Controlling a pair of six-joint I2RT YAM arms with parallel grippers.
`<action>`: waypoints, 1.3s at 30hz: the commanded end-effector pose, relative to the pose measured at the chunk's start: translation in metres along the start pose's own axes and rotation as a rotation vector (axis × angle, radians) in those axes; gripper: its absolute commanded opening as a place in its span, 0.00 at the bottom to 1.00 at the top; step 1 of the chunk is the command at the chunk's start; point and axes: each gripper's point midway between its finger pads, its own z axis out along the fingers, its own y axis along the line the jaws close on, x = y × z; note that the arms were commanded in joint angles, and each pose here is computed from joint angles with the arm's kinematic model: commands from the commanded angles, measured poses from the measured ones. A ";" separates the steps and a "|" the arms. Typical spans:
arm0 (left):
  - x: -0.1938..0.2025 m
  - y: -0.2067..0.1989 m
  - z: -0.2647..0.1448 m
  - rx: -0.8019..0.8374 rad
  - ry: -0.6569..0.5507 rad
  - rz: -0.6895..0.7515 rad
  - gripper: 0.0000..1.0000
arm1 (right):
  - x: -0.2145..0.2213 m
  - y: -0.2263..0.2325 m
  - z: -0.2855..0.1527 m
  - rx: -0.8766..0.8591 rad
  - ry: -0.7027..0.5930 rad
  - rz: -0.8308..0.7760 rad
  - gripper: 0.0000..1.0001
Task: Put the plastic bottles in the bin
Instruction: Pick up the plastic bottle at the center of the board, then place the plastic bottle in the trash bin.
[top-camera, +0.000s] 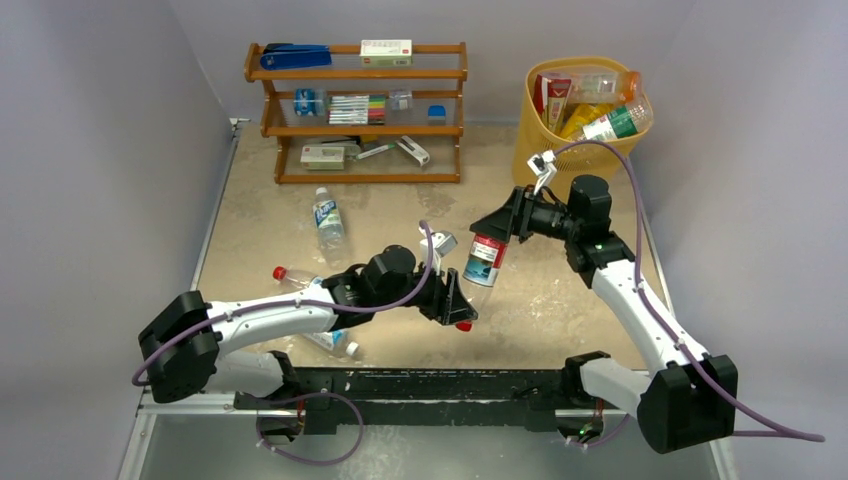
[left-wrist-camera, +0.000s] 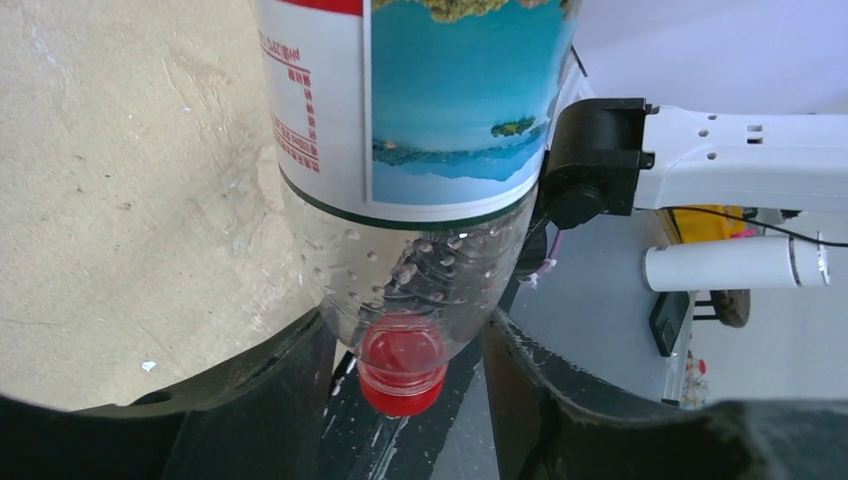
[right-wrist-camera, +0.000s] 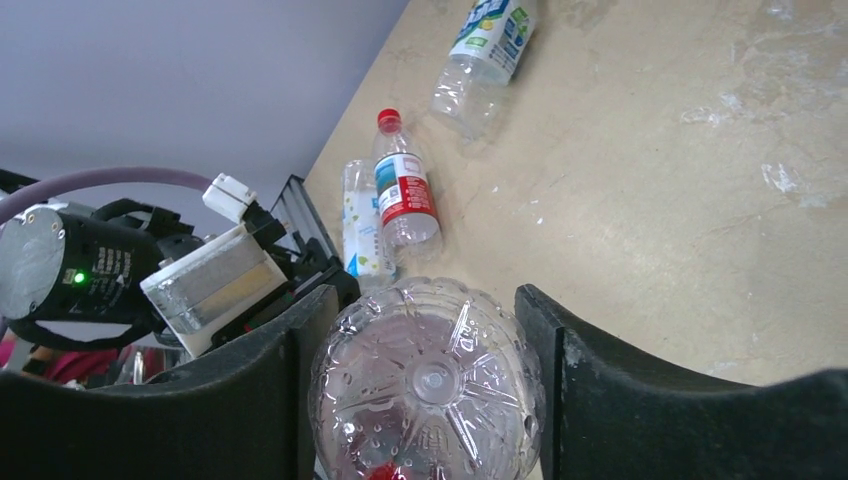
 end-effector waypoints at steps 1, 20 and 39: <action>-0.033 -0.031 -0.009 0.065 -0.096 0.041 0.59 | -0.012 0.000 -0.002 0.036 -0.048 -0.057 0.59; -0.077 -0.012 -0.104 -0.209 -0.380 0.023 0.78 | -0.257 0.029 -0.123 0.522 -0.564 -0.354 0.51; -0.068 -0.005 -0.124 -0.223 -0.411 -0.014 0.79 | -0.380 -0.014 -0.187 0.894 -0.992 -0.448 0.51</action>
